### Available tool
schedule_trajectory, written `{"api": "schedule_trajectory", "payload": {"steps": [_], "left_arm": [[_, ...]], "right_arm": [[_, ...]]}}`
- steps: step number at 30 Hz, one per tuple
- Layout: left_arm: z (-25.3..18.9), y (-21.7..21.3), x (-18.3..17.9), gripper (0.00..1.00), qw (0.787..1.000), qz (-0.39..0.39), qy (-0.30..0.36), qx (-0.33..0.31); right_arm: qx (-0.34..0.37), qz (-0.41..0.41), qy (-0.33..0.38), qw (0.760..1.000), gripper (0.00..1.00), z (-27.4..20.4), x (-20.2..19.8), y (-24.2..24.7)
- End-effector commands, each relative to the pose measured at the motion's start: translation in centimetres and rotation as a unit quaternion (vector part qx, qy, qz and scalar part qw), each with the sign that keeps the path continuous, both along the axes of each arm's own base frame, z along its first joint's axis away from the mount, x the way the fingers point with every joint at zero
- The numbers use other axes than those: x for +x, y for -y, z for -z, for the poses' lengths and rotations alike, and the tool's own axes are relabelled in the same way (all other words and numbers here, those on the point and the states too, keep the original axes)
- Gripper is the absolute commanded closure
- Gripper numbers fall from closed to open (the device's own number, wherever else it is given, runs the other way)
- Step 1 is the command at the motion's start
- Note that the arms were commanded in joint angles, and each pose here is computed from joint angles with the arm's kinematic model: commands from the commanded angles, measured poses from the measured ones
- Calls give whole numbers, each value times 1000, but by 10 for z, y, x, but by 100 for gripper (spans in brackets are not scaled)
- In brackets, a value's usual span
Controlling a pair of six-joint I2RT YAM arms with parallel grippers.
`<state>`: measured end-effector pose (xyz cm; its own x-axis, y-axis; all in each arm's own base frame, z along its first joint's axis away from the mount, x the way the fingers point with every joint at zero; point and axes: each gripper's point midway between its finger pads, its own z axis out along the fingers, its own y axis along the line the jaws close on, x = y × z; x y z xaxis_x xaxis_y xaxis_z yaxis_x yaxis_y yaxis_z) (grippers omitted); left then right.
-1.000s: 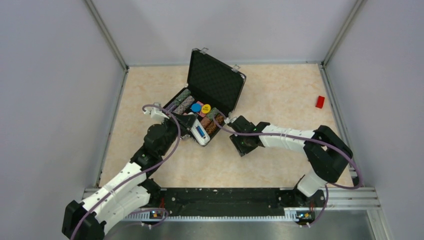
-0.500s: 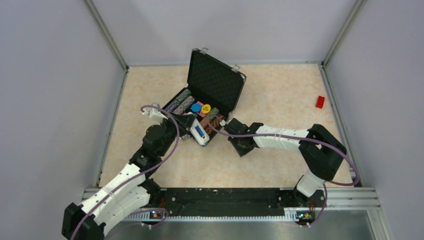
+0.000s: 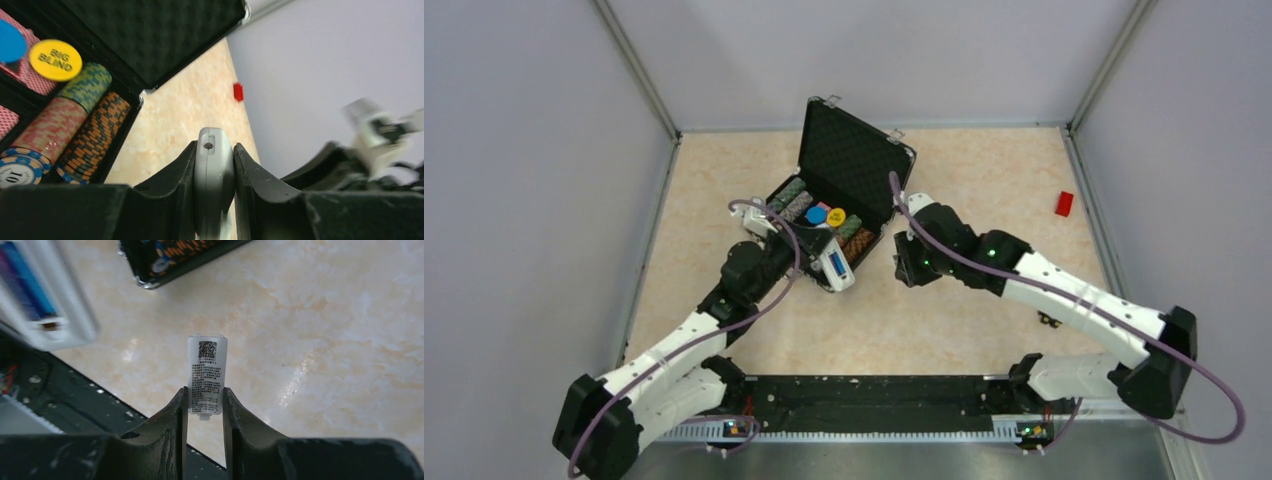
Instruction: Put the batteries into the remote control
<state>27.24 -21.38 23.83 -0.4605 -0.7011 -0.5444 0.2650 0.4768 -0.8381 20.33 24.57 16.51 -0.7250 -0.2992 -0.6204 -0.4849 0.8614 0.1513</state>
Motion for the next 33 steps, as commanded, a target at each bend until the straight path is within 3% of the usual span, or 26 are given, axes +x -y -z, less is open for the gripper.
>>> {"api": "schedule_trajectory", "payload": {"steps": [1,7,17,33], "left_arm": [[-41,33,-5,100,993,90,80,-10],[-50,56,6,100,987,118,109,-4],[-56,83,7,100,981,147,127,4],[-65,98,13,100,982,126,137,18]], "right_arm": [[77,-19,11,997,80,-49,-13,-9],[128,-35,37,990,80,-81,-19,-15],[151,-34,41,987,80,-99,-18,-31],[137,7,47,989,81,-101,4,-48]]}}
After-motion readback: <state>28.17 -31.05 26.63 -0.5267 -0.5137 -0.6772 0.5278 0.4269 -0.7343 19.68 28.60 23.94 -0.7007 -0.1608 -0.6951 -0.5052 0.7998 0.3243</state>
